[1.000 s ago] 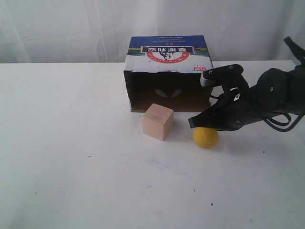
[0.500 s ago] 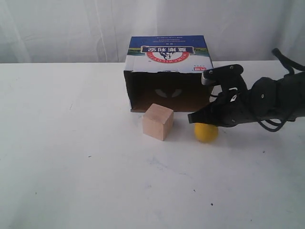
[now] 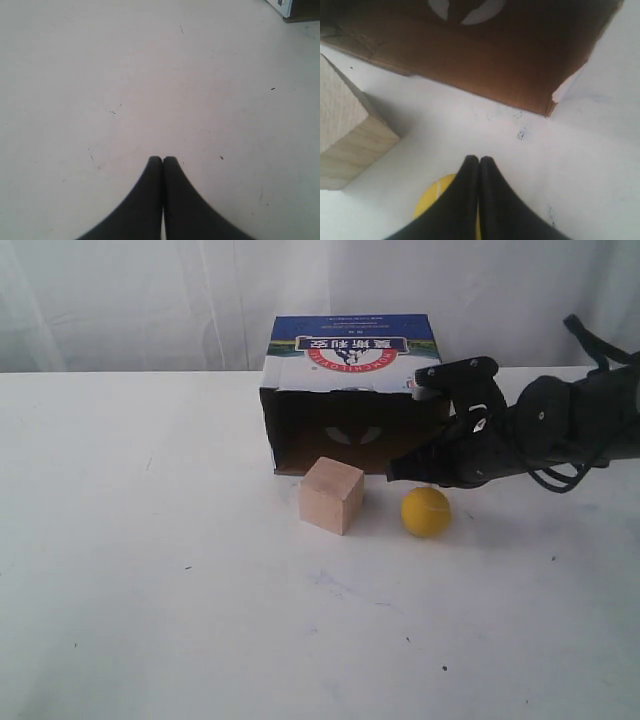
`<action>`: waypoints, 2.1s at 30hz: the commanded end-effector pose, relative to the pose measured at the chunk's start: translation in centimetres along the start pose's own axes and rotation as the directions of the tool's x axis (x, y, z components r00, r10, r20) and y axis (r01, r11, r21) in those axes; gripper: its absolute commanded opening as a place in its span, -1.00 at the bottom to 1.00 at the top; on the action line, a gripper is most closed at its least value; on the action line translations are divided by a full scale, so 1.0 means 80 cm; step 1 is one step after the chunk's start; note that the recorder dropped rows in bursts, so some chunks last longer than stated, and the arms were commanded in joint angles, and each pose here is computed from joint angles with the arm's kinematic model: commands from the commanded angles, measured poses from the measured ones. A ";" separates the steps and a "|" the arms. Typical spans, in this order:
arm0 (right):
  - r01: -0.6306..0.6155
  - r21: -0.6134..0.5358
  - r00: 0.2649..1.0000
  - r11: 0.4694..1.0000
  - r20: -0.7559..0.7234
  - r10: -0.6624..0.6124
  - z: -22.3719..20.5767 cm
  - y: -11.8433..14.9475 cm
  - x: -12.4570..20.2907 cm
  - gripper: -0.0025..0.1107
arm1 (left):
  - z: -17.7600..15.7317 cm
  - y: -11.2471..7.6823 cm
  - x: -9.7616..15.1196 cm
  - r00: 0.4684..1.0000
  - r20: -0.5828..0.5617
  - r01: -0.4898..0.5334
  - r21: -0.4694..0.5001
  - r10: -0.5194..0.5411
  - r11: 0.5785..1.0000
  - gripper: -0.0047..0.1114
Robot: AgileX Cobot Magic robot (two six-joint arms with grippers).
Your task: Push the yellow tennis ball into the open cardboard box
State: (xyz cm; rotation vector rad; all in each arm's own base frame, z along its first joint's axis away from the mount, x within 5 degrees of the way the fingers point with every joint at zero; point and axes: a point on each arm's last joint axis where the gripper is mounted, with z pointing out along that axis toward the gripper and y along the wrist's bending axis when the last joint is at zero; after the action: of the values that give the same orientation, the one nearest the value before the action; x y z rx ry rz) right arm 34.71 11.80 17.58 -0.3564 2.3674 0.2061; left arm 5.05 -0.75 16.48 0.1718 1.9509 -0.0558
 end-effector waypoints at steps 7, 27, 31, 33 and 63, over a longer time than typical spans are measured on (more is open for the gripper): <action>-0.025 -0.040 0.988 0.999 -0.153 0.019 -0.004 0.004 0.024 -0.96 | 0.000 -0.001 0.000 1.000 0.004 0.006 0.005 -0.006 1.000 -0.92; -0.047 0.013 0.998 0.999 0.037 0.046 0.035 -0.003 -0.014 -0.96 | 0.000 -0.001 0.000 1.000 0.004 0.006 0.005 -0.006 1.000 -0.92; -0.035 0.003 0.994 0.999 0.107 0.034 0.017 -0.001 -0.043 -0.96 | 0.000 -0.001 0.000 1.000 0.004 0.006 0.005 -0.006 1.000 -0.92; -0.032 -0.027 0.999 0.999 0.037 0.033 0.007 0.004 -0.039 -0.96 | 0.000 -0.001 0.000 1.000 0.004 0.006 0.005 -0.006 1.000 -0.92; -0.045 0.081 0.976 0.996 0.216 0.026 0.084 -0.013 -0.036 -0.96 | 0.000 -0.001 0.000 1.000 0.004 0.006 0.005 -0.006 1.000 -0.92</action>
State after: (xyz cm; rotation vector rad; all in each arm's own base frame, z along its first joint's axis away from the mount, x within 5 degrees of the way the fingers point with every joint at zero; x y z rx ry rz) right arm 41.28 13.02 14.58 -0.2338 2.1586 0.1502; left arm 5.05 -0.75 16.48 0.1718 1.9509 -0.0558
